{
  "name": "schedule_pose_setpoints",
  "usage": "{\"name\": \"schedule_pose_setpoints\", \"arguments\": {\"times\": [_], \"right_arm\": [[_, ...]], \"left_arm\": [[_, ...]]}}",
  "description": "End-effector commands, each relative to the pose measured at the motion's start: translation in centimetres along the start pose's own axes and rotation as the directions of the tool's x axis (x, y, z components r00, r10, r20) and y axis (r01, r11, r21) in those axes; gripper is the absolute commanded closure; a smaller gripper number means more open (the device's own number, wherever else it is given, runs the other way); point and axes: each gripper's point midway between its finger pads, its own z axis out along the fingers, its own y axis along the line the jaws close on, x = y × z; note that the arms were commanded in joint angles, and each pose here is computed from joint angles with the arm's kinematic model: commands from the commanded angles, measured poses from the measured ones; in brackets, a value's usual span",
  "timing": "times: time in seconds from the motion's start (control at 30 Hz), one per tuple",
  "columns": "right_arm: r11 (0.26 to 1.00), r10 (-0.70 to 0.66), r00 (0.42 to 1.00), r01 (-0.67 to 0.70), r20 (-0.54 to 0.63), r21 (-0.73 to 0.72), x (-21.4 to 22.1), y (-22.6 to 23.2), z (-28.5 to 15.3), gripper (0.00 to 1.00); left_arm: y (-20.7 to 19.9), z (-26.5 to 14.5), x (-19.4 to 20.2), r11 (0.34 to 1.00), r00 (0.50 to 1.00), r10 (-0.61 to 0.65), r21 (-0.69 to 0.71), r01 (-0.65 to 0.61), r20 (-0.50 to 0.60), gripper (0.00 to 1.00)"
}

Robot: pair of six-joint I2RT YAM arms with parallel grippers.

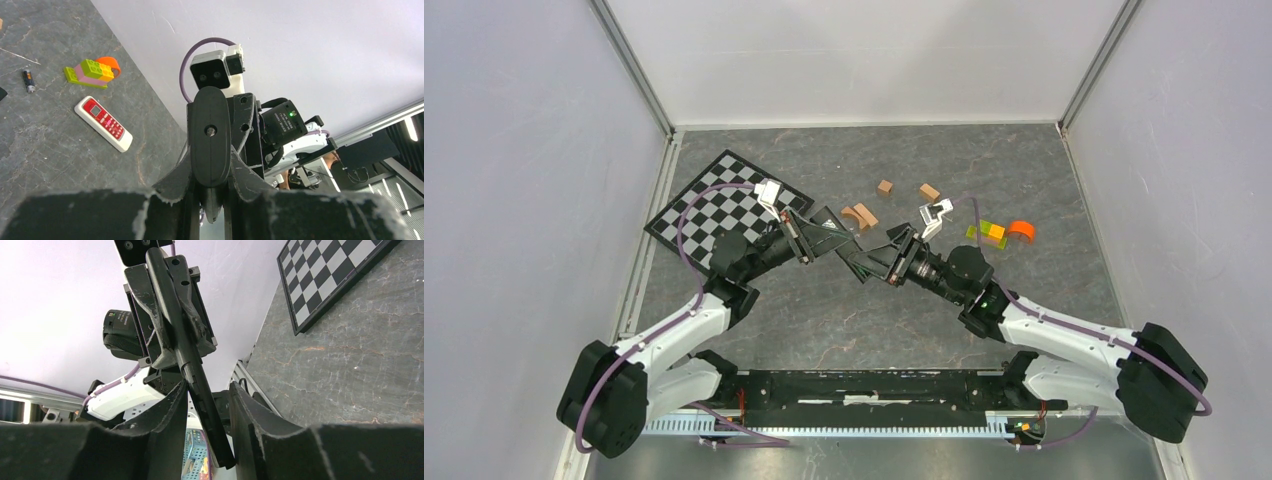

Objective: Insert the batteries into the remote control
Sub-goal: Load the battery into the remote control.

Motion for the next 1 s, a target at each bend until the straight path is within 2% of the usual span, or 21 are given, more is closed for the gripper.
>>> {"name": "schedule_pose_setpoints", "arguments": {"times": [0.0, 0.13, 0.2, 0.23, 0.3, 0.37, 0.5, 0.57, 0.6, 0.67, 0.73, 0.8, 0.87, 0.97], "right_arm": [[0.998, -0.015, 1.0, 0.016, 0.014, -0.061, -0.4, 1.4, -0.5, 0.62], [0.998, -0.023, 1.0, 0.023, 0.003, -0.059, -0.1, 1.1, -0.5, 0.68], [0.998, -0.026, 1.0, 0.026, 0.001, -0.065, 0.0, 1.1, -0.5, 0.67], [0.997, -0.033, 0.999, 0.032, -0.001, -0.069, 0.1, 1.1, -0.5, 0.6], [0.995, -0.057, 0.998, 0.057, 0.0, -0.087, 0.0, 1.6, -0.5, 0.38], [0.989, -0.097, 0.995, 0.096, -0.002, -0.114, -0.2, 2.2, -0.7, 0.23], [0.974, -0.202, 0.979, 0.2, -0.003, -0.108, -1.0, 2.3, -1.6, 0.13], [0.958, -0.283, 0.959, 0.283, 0.017, -0.038, -2.0, 1.3, -2.4, 0.13], [0.944, -0.33, 0.944, 0.328, 0.023, 0.043, -2.8, 0.1, -2.8, 0.13], [0.886, -0.425, 0.905, 0.41, 0.028, 0.215, -4.8, -2.1, -4.1, 0.17], [0.766, -0.516, 0.856, 0.465, -0.008, 0.444, -7.3, -5.4, -6.2, 0.2], [0.606, -0.582, 0.811, 0.485, -0.064, 0.631, -9.7, -8.5, -8.6, 0.25], [0.472, -0.607, 0.784, 0.485, -0.127, 0.736, -11.5, -10.8, -10.4, 0.3], [0.351, -0.575, 0.791, 0.468, -0.207, 0.811, -13.3, -14.5, -11.4, 0.34]], "left_arm": [[-2.1, -0.2, -1.2, 0.998, 0.999, -0.021, 0.059, 0.018, 0.049, 0.98], [-2.5, -0.2, -1.4, 0.997, 0.998, -0.039, 0.07, 0.035, 0.056, 0.98], [-2.6, -0.3, -1.5, 0.997, 0.997, -0.044, 0.07, 0.04, 0.059, 0.98], [-2.5, -0.3, -1.4, 0.997, 0.997, -0.045, 0.067, 0.041, 0.059, 0.98], [-1.9, -0.4, -1.3, 0.998, 0.998, -0.038, 0.043, 0.036, 0.056, 0.98], [-1.0, -0.5, -1.1, 1.0, 0.998, -0.023, 0.003, 0.022, 0.054, 0.98], [1.5, -1.2, -0.9, 0.995, 0.999, 0.019, -0.099, -0.014, 0.049, 0.98], [2.7, -1.8, -1.1, 0.989, 0.998, 0.033, -0.144, -0.025, 0.051, 0.98], [3.5, -2.2, -1.3, 0.984, 0.998, 0.037, -0.175, -0.027, 0.054, 0.98], [4.9, -3.0, -1.6, 0.971, 0.997, 0.045, -0.236, -0.03, 0.059, 0.98], [6.1, -3.8, -1.7, 0.953, 0.996, 0.064, -0.298, -0.044, 0.06, 0.98], [6.7, -4.4, -1.7, 0.937, 0.995, 0.088, -0.343, -0.064, 0.056, 0.98], [6.8, -4.7, -1.7, 0.93, 0.993, 0.108, -0.358, -0.083, 0.051, 0.98], [6.4, -4.7, -1.7, 0.932, 0.99, 0.134, -0.345, -0.113, 0.038, 0.98]]}}
